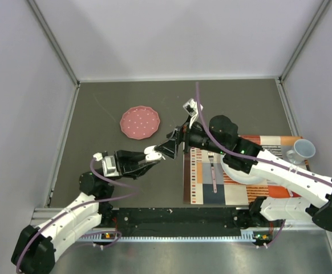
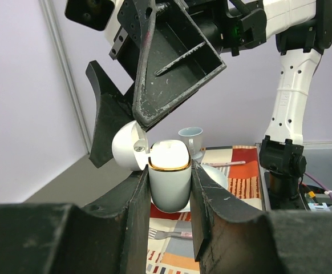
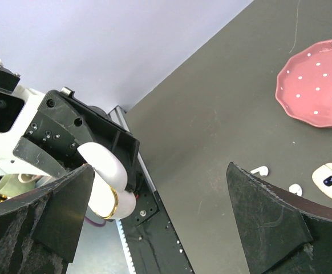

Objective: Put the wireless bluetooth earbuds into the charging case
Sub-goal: Open the charging case, then pick up the right earbud from the center of the board.

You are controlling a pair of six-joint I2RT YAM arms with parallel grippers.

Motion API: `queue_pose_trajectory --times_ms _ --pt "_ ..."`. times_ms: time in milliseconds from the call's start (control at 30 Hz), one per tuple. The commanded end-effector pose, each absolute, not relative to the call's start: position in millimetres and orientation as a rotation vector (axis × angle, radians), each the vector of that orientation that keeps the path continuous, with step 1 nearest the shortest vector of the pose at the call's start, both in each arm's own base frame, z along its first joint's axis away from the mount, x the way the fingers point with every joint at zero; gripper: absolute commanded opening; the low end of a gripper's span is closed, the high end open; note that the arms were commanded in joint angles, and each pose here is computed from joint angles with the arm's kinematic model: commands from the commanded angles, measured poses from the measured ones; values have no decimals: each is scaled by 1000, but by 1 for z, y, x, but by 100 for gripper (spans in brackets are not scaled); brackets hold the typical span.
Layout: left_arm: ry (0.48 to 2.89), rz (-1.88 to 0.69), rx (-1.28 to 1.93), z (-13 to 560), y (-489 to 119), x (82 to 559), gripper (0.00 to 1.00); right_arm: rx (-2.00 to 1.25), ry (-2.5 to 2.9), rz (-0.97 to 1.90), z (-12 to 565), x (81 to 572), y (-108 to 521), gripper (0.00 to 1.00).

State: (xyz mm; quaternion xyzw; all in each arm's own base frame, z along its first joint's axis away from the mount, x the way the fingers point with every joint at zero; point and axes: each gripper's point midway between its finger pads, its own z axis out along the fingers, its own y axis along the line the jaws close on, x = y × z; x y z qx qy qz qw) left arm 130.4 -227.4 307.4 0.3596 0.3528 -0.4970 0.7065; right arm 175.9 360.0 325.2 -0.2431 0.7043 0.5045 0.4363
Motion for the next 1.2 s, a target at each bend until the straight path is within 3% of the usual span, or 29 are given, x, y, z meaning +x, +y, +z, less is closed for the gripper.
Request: queue_pose_trajectory --times_ms 0,267,500,667,767,1167 --pt "708 -1072 814 325 -225 124 0 -588 1625 1317 368 174 365 99" --pt "742 -1023 782 322 -221 132 0 -536 1484 1430 414 164 357 99" --pt "766 -970 745 324 -214 138 0 -326 1536 1239 414 197 327 99" --pt "785 -903 698 326 -204 144 0 -137 1671 1098 368 235 298 99" --pt "858 -856 618 328 -194 157 0 -82 1794 1041 322 247 286 94" --pt "832 -762 577 356 -170 144 0 -507 1972 828 214 251 302 70"
